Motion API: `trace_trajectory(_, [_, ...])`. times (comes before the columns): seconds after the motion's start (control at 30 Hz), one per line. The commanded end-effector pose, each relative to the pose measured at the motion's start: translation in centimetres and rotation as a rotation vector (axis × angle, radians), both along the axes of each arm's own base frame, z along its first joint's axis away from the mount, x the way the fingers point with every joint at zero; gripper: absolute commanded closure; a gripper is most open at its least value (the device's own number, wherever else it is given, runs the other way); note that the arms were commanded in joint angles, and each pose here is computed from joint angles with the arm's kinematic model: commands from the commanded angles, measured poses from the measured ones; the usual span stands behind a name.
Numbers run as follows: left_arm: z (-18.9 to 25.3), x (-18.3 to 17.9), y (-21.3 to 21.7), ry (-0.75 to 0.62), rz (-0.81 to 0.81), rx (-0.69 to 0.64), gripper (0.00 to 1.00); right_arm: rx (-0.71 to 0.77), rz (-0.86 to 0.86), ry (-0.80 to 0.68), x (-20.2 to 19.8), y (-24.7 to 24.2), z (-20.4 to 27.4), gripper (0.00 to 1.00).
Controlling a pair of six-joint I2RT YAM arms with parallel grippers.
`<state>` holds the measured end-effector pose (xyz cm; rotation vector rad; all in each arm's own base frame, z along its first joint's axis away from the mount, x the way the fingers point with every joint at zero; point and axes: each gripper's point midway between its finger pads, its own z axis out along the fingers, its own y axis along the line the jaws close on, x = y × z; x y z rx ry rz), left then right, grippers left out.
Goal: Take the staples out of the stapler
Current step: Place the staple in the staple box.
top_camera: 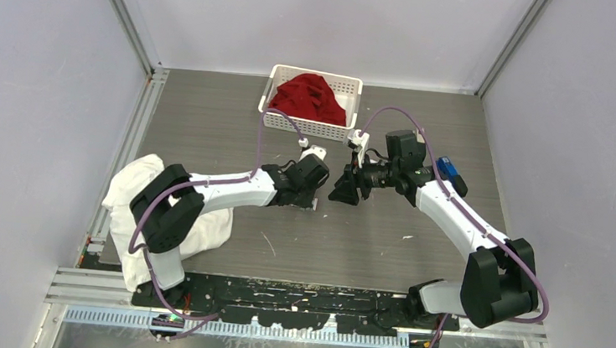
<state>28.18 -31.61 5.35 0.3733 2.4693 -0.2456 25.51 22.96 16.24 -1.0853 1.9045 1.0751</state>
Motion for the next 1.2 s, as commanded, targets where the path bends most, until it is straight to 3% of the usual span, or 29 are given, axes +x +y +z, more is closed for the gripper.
trace_trajectory(0.0, [2.2, 1.9, -1.4, -0.084, 0.012, -0.047, 0.98, 0.037, 0.001, -0.082, 0.8, 0.3, 2.4, 0.47])
trace_trajectory(1.17, [1.4, 2.4, -1.7, -0.077, 0.018, -0.017, 0.95, 0.043, 0.007, -0.084, 0.6, 0.3, 2.6, 0.47])
